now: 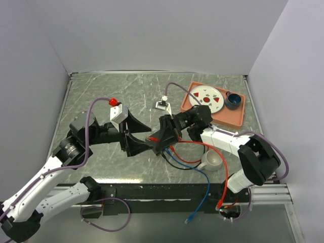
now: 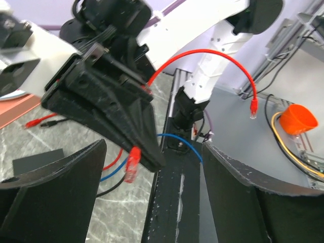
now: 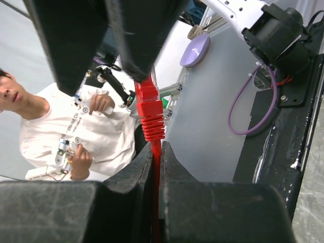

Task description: Insert the plug into the switch port

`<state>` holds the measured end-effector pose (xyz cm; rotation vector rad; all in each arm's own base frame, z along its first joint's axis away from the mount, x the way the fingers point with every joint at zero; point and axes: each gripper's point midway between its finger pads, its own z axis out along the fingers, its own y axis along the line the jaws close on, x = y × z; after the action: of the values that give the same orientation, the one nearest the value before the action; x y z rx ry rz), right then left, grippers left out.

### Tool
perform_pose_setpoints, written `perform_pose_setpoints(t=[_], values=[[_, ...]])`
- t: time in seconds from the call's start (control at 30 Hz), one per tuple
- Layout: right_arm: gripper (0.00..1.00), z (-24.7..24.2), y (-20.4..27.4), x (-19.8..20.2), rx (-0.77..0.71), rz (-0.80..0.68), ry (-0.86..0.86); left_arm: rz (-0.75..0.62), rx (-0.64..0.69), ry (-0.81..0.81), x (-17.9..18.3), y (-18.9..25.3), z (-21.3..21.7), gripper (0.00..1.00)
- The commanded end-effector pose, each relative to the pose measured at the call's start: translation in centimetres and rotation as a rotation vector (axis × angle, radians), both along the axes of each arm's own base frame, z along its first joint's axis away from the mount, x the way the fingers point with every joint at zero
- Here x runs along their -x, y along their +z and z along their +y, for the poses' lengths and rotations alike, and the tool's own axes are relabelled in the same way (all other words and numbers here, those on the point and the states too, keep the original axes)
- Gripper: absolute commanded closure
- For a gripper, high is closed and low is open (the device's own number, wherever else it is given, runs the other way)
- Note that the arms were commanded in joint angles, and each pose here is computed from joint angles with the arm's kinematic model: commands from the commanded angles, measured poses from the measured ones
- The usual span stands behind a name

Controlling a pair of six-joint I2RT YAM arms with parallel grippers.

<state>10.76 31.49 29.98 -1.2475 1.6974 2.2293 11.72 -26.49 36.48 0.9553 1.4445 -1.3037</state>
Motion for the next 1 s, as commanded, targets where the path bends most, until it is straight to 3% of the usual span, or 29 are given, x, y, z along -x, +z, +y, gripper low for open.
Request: perform_pose_setpoints(t=[0.0, 0.27, 0.37, 0.43, 0.47, 0.5, 0.57, 0.63, 0.67, 0.87, 0.97], values=[[1.00, -1.4, 3.1, 1.4, -0.258, -0.356, 0.017, -0.045, -0.003, 0.025, -0.8, -0.3, -0.1, 0.21], [1.00, -1.7, 3.3, 1.7, -0.264, -0.368, 0.019, -0.016, -0.042, 0.009, -1.1, -2.0, -0.7, 0.39], [1.00, -1.7, 3.2, 1.8, -0.260, -0.365, 0.020, -0.011, -0.035, -0.002, -1.1, -2.0, -0.9, 0.58], [1.00, -1.8, 3.2, 1.8, -0.263, -0.369, 0.021, -0.005, -0.031, -0.001, -1.1, -1.9, -0.9, 0.77], [1.00, -1.7, 3.0, 1.8, -0.260, -0.365, 0.021, 0.002, -0.031, 0.003, -1.2, -1.9, -1.0, 0.94], [1.00, -1.8, 3.0, 1.8, -0.265, -0.373, 0.019, 0.005, -0.030, 0.005, -1.2, -1.8, -0.9, 0.99], [1.00, -1.8, 2.9, 1.9, -0.265, -0.379, 0.022, 0.007, -0.024, -0.001, -1.1, -1.5, -1.0, 0.99], [0.92, -1.8, 2.8, 1.7, -0.266, -0.386, 0.020, 0.008, -0.015, -0.004, -0.9, -1.0, -0.9, 0.99], [0.79, -1.9, 2.8, 1.6, -0.271, -0.394, 0.015, 0.015, -0.011, -0.006, -0.9, -0.9, -0.9, 0.99], [0.38, -2.2, 3.1, 0.5, -0.296, -0.432, -0.051, 0.017, -0.027, -0.036, -0.3, -0.9, -0.9, 0.99], [0.30, -1.9, 3.0, 0.0, -0.280, -0.441, -0.074, 0.032, -0.049, -0.060, 0.0, -1.4, -0.9, 0.99]])
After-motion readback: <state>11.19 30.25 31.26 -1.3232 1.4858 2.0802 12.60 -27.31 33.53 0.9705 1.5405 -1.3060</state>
